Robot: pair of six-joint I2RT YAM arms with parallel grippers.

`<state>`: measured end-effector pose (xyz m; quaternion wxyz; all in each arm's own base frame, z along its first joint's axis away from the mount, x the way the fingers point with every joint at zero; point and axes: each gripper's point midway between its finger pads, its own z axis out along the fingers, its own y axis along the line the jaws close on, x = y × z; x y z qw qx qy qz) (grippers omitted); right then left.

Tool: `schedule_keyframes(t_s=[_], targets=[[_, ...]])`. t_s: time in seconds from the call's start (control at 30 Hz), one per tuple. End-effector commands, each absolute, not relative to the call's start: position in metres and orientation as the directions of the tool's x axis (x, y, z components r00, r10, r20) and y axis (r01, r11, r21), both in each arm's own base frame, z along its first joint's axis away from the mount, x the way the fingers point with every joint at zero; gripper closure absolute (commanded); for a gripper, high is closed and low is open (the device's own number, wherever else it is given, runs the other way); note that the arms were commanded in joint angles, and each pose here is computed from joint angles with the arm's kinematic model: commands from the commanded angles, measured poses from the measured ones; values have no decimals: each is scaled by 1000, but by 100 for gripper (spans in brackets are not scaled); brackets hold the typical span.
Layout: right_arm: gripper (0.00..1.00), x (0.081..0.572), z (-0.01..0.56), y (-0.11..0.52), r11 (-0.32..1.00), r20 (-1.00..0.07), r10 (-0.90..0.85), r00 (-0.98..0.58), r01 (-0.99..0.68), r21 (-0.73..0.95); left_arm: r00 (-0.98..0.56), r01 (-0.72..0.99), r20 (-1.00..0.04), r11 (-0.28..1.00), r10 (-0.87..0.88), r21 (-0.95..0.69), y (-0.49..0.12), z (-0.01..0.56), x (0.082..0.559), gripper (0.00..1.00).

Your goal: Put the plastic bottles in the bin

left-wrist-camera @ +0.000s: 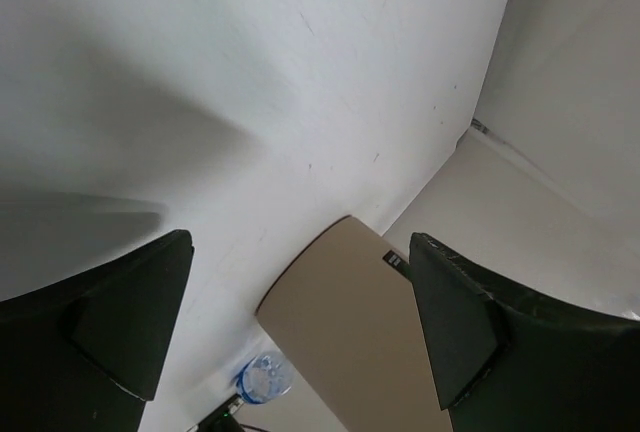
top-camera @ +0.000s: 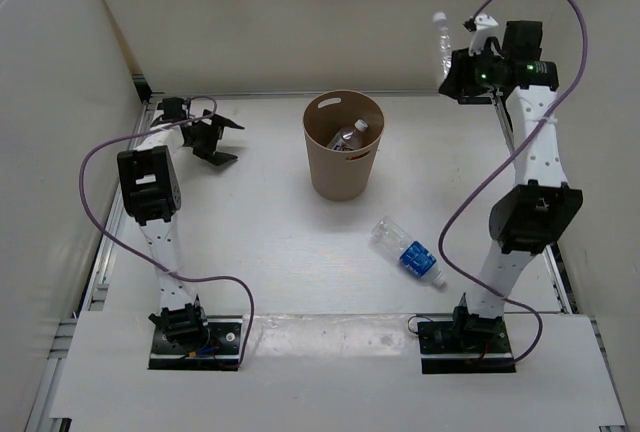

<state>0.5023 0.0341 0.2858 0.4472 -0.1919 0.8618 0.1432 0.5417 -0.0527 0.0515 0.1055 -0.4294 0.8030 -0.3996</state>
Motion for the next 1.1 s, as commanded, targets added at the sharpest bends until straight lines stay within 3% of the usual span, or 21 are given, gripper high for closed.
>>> schedule_keyframes(t_s=[0.0, 0.13, 0.3, 0.6, 0.8, 0.9, 1.0, 1.07], targets=[[100, 466, 360, 111, 782, -917, -157, -368, -613, 113, -674, -442, 36, 362, -738, -821, -57, 120, 540, 1], [100, 433, 388, 157, 700, -945, -191, -265, -712, 58, -686, -433, 19, 386, -727, -814, -57, 127, 529, 1], [100, 400, 381, 206, 572, -939, -244, -241, -818, 61, -690, -432, 10, 401, -723, -808, -57, 134, 519, 1], [100, 388, 329, 258, 430, -894, -373, -250, -900, 72, -668, -461, 3, 411, -744, -786, -48, 156, 488, 1], [100, 402, 303, 262, 430, -870, -398, -292, -897, 105, -666, -484, 5, 427, -746, -764, -49, 155, 468, 1], [69, 406, 304, 262, 428, -868, -411, -278, -900, 86, -663, -495, 7, 432, -748, -754, -48, 150, 458, 1], [56, 404, 310, 267, 413, -874, -419, -247, -909, 59, -662, -510, 16, 435, -749, -742, -49, 143, 451, 1], [39, 403, 314, 269, 410, -877, -420, -234, -911, 46, -660, -511, 17, 433, -751, -742, -49, 142, 451, 1]])
